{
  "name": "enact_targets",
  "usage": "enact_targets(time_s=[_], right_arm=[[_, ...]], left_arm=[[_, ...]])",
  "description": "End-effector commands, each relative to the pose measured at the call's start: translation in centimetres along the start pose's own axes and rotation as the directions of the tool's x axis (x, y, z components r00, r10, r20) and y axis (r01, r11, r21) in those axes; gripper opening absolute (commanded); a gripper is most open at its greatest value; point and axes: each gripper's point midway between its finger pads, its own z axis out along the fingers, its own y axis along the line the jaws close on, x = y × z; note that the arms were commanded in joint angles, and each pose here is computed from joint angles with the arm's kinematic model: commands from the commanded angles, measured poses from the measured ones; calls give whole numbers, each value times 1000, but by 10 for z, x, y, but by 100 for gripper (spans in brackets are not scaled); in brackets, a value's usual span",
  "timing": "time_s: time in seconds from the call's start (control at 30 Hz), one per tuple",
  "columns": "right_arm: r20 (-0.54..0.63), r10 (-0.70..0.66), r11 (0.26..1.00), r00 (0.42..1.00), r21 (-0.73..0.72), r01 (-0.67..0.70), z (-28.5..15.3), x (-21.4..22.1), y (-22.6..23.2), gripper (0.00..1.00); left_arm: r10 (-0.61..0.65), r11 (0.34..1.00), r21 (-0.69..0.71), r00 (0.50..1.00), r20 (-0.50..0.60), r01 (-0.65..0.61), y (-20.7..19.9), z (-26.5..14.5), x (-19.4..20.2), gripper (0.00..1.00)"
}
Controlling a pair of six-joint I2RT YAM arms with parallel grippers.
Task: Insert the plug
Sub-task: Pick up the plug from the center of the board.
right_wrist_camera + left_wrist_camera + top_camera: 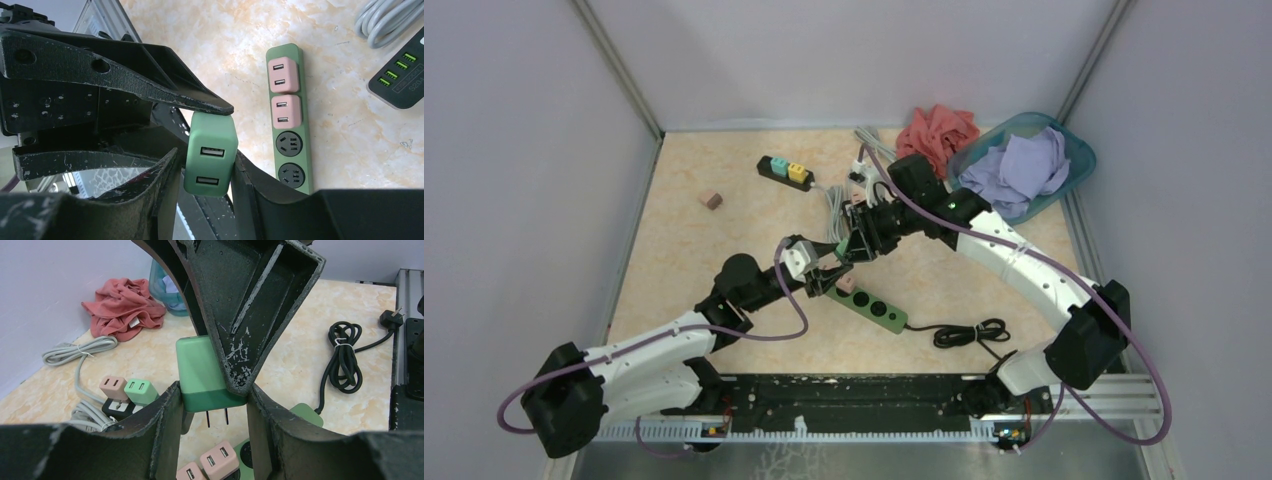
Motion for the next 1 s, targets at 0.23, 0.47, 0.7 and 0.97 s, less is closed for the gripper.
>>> enact_targets(time_s=[0.23, 0.47, 0.7, 0.97], right_arm=[[117, -46, 997, 992, -50, 53, -13, -33, 17, 23], [89, -82, 994, 993, -60, 88, -9, -27, 15, 0], [47, -148, 989, 988, 2, 148, -6, -15, -3, 0], [-8, -211, 973, 978, 90, 211, -2, 0, -30, 0]], left_arm=[[-5, 1000, 15, 1000, 9, 5, -5, 1, 2, 34], [-58, 998, -35, 998, -17, 58, 1, -2, 6, 53], [-186, 974, -145, 981, -51, 177, 13, -8, 10, 69], [-378, 865, -390, 921, -93, 316, 41, -29, 28, 76]])
